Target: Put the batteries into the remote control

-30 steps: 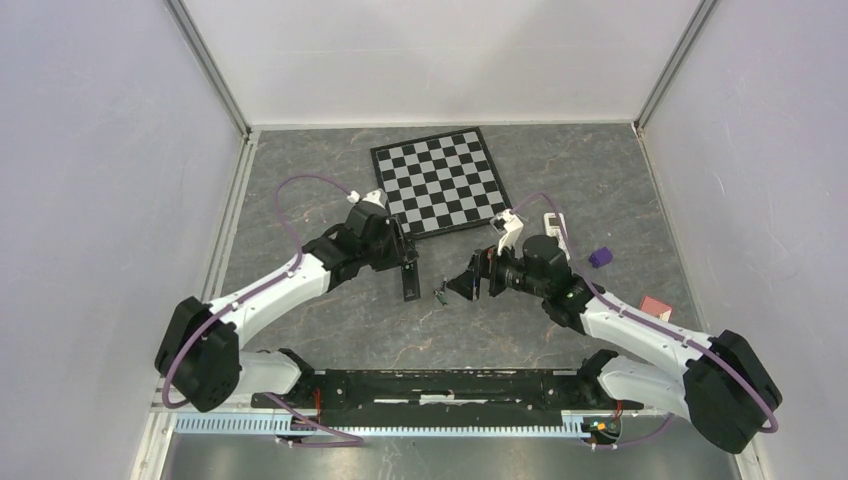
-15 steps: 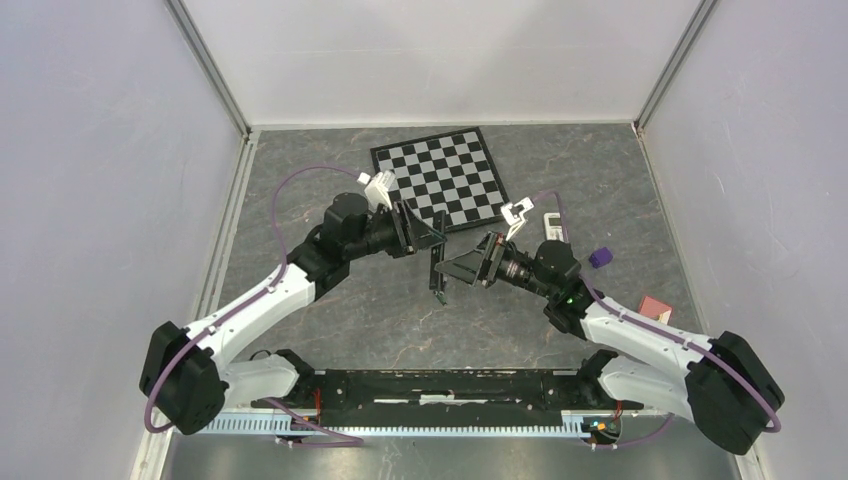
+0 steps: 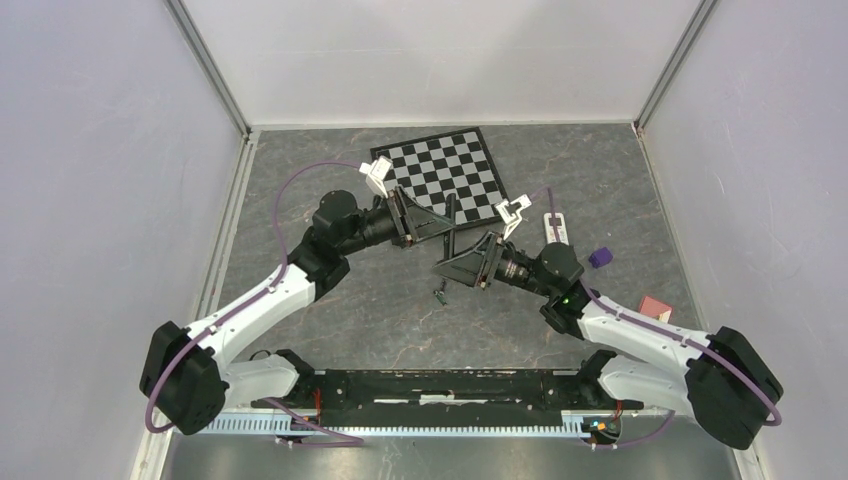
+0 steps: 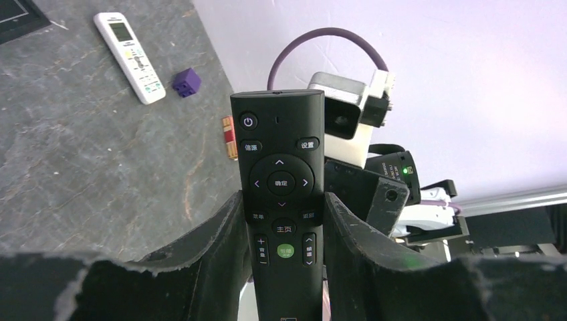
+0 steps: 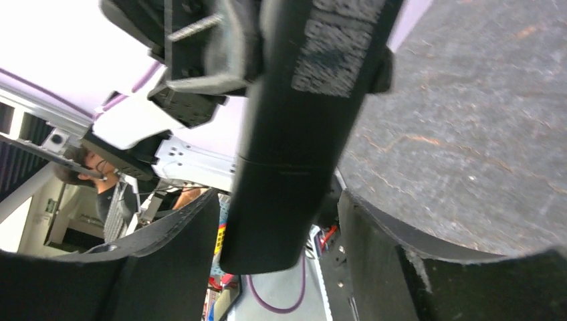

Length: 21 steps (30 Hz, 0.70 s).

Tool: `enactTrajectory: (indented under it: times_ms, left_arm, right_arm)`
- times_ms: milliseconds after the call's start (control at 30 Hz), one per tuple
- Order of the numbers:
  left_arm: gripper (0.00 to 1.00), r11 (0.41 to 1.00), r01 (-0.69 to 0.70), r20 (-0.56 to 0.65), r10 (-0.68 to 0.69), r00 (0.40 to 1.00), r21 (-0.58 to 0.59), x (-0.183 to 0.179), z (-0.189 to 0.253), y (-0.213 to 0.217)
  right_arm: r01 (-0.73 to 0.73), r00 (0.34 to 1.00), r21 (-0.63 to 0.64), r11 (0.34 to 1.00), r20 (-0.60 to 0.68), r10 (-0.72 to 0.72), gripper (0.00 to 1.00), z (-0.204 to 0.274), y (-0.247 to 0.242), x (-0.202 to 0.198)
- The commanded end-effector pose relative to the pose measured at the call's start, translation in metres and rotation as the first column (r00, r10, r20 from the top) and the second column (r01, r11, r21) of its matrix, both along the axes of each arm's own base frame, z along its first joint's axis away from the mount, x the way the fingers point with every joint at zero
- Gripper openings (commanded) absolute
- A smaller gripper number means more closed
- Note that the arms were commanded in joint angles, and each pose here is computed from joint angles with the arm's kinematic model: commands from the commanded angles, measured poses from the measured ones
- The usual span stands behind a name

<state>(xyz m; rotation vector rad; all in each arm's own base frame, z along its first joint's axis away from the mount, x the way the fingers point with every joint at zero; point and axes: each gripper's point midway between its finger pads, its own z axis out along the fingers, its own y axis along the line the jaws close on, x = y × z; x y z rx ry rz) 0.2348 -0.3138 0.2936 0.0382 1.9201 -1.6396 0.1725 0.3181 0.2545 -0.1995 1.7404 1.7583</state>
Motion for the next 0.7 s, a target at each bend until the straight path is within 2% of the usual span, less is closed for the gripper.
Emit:
enactTrajectory:
  times_ms: [0, 100, 200, 267, 300, 333, 400, 533, 600, 667]
  left_arm:
    - [0.18, 0.993, 0.046, 0.014, -0.045, 0.999, -0.105, -0.007, 0.022, -0.003]
    - [0.20, 0.993, 0.050, 0.017, -0.048, 0.999, -0.111, -0.007, 0.022, -0.003]
    - [0.28, 0.994, 0.044, 0.020, -0.042, 0.999, -0.103, -0.007, 0.018, -0.003]
    - [0.42, 0.996, 0.034, 0.028, -0.031, 0.999, -0.084, -0.005, 0.014, -0.001]
    - [0.54, 0.998, 0.024, 0.035, -0.021, 0.999, -0.066, -0.004, 0.012, 0.000]
    - [0.65, 0.999, 0.004, 0.037, -0.003, 0.999, -0.033, -0.001, 0.007, 0.002]
    - [0.79, 0.998, -0.046, 0.054, 0.044, 0.998, 0.044, 0.005, -0.003, 0.008]
    - [0.87, 0.972, -0.140, 0.098, 0.123, 0.988, 0.188, 0.016, -0.013, 0.024]
    - [0.88, 0.954, -0.164, 0.105, 0.142, 0.984, 0.249, 0.018, -0.018, 0.031]
    - [0.89, 0.939, -0.188, 0.112, 0.162, 0.980, 0.287, 0.021, -0.022, 0.036]
  right_arm:
    - [-0.030, 0.984, 0.143, 0.989, 0.179, 0.004, 0.65, 0.064, -0.003, -0.009]
    - [-0.032, 0.981, 0.143, 0.989, 0.192, 0.004, 0.52, 0.066, -0.002, -0.008]
    - [-0.036, 0.978, 0.130, 0.991, 0.207, 0.009, 0.41, 0.064, 0.000, -0.007]
    - [-0.037, 0.976, 0.117, 0.992, 0.217, 0.011, 0.35, 0.061, 0.002, -0.005]
    - [-0.036, 0.974, 0.109, 0.993, 0.226, 0.011, 0.34, 0.059, 0.003, -0.004]
    - [-0.036, 0.972, 0.100, 0.994, 0.233, 0.012, 0.32, 0.057, 0.004, -0.004]
    - [-0.032, 0.971, 0.063, 0.997, 0.239, 0.016, 0.30, 0.046, 0.007, -0.001]
    - [0.026, 0.971, -0.107, 0.994, 0.238, 0.001, 0.27, 0.008, 0.012, 0.016]
    - [0.092, 0.969, -0.252, 0.963, 0.244, -0.029, 0.27, -0.018, 0.011, 0.029]
    - [0.150, 0.960, -0.339, 0.929, 0.275, -0.055, 0.26, -0.031, 0.007, 0.038]
